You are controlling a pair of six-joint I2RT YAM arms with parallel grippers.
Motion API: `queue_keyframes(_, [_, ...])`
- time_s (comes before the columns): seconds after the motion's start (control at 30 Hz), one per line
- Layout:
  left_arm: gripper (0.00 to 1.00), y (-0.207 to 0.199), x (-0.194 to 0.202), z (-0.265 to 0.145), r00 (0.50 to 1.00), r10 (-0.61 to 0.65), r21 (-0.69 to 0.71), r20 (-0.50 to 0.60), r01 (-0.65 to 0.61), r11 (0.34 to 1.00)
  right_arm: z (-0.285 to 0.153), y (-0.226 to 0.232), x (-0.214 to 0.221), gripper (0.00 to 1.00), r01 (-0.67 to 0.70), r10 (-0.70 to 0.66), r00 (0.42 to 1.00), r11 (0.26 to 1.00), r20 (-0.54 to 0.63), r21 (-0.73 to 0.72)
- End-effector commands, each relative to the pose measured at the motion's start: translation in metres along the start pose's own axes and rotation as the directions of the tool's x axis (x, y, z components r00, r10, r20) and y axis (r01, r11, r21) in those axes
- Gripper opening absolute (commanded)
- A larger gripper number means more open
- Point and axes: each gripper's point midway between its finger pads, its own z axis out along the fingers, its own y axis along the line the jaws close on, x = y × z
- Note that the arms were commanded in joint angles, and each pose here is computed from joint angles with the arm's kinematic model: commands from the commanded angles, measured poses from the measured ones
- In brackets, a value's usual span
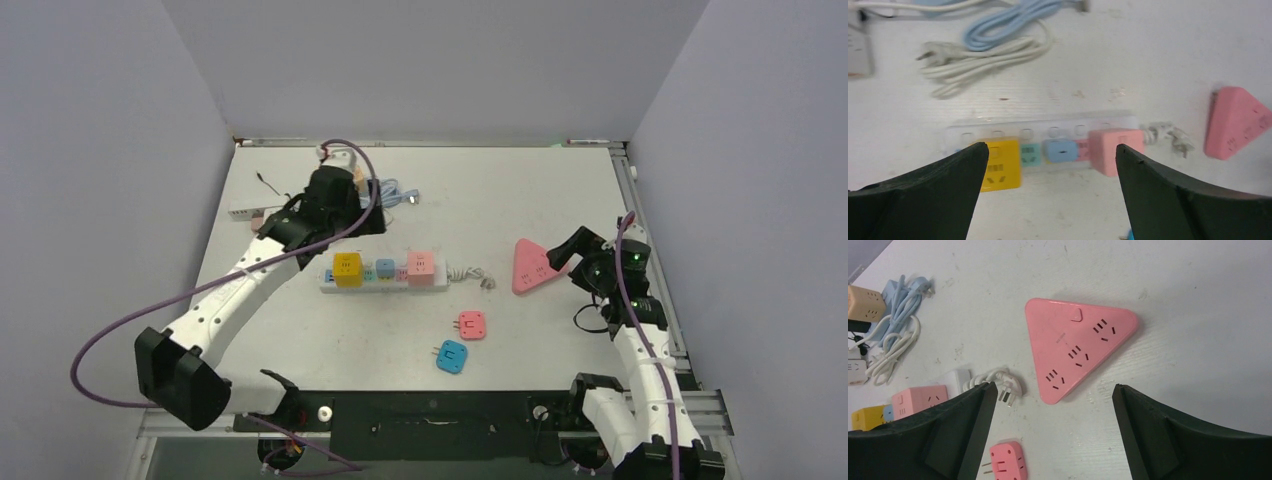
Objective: Pull the plug off the socket
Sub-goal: Move the socket to the center of the board, then remove the plug from the socket.
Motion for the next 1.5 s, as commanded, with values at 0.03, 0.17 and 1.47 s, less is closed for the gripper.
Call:
queue_keyframes(0.03, [0.96,0.088,0.035,-0.003,0.987,0.073,-0.168,-0.142,-0.097,0.981,-0.009,0.028,-0.017,0.90,0.020,-0.020,0.998,1.000,0.056,-0.012])
queue_keyframes(0.17, [0.96,0.103,0.056,0.005,0.984,0.026,-0.138,-0.178,-0.051,0.989,-0.007,0.046,-0.007,0.90,0.031,-0.030,0.999,0.999,0.037,-0.019])
queue_keyframes(1.47, [0.73,0.109,0.092,0.059,0.928,0.083,-0.132,-0.363,-0.140,0.981,0.011,0.232,0.140,0.90,0.377,-0.384,0.923,0.918,-0.037,-0.127])
